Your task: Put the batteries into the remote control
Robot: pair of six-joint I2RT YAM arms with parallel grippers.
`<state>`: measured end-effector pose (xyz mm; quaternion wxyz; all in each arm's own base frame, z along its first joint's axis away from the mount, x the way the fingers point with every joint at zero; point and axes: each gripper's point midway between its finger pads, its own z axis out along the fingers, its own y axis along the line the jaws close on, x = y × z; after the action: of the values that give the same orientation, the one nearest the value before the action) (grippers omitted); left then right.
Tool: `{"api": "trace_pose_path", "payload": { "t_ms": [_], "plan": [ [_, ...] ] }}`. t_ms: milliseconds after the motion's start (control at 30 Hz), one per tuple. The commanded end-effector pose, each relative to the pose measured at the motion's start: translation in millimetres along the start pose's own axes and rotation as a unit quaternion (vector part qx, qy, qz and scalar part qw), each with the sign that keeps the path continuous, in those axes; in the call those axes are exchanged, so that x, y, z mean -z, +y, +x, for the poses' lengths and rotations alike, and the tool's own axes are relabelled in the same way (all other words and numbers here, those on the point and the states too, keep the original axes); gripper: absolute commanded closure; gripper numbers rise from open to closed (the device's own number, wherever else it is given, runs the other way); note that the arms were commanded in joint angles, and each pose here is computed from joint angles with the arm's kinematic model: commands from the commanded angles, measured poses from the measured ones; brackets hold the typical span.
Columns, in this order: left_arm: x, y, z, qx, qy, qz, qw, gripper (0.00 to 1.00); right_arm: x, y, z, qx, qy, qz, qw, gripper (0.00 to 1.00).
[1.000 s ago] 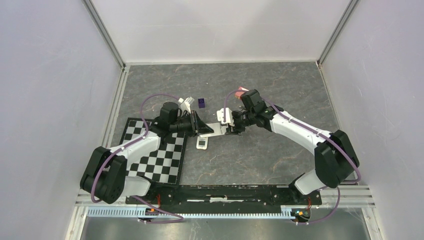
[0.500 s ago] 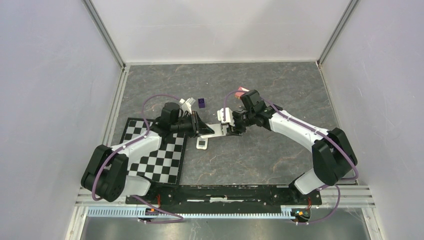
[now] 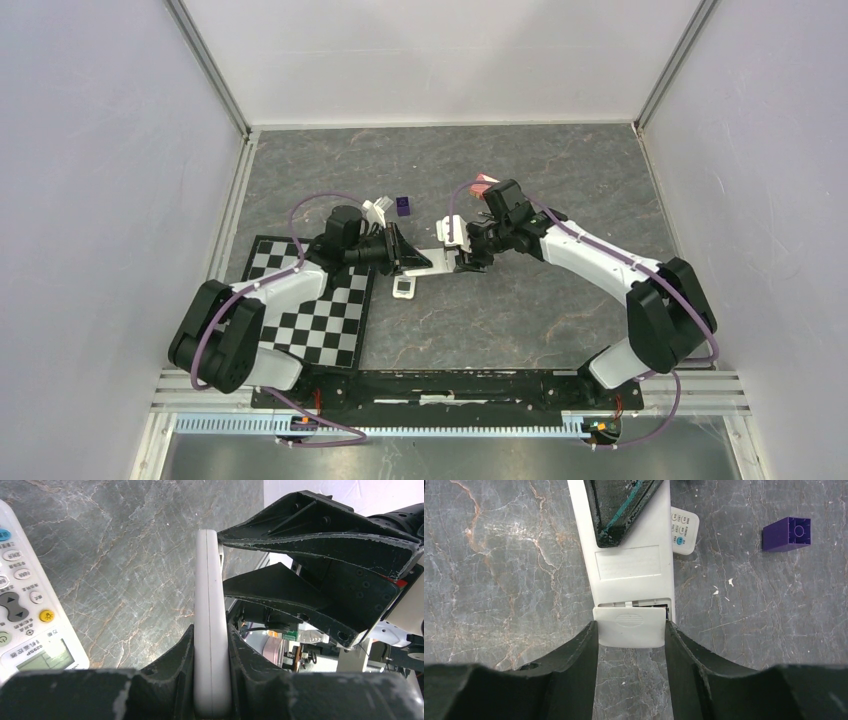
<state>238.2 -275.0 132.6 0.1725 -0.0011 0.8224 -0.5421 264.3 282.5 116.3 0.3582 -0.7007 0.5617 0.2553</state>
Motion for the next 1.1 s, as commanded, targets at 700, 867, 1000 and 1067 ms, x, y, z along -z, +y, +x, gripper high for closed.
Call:
{"api": "trace_pose_path", "payload": {
  "t_ms": [700,867,1000,1067],
  "plan": [
    [30,-97,29,-0.041,0.086,0.239,0.966,0.98,1,-2,-30,0.038,-0.028,0.013,0.999,0.48],
    [27,-93,30,-0.038,0.086,0.246,0.965,0.98,4,-1,-24,0.032,-0.009,0.011,0.999,0.47],
    [28,-95,29,-0.032,0.085,0.265,0.96,0.98,7,2,-19,0.031,0.015,-0.002,0.999,0.48],
    [27,-94,29,-0.028,0.085,0.273,0.958,0.98,8,3,-17,0.032,0.025,-0.009,0.999,0.47]
  ]
}}
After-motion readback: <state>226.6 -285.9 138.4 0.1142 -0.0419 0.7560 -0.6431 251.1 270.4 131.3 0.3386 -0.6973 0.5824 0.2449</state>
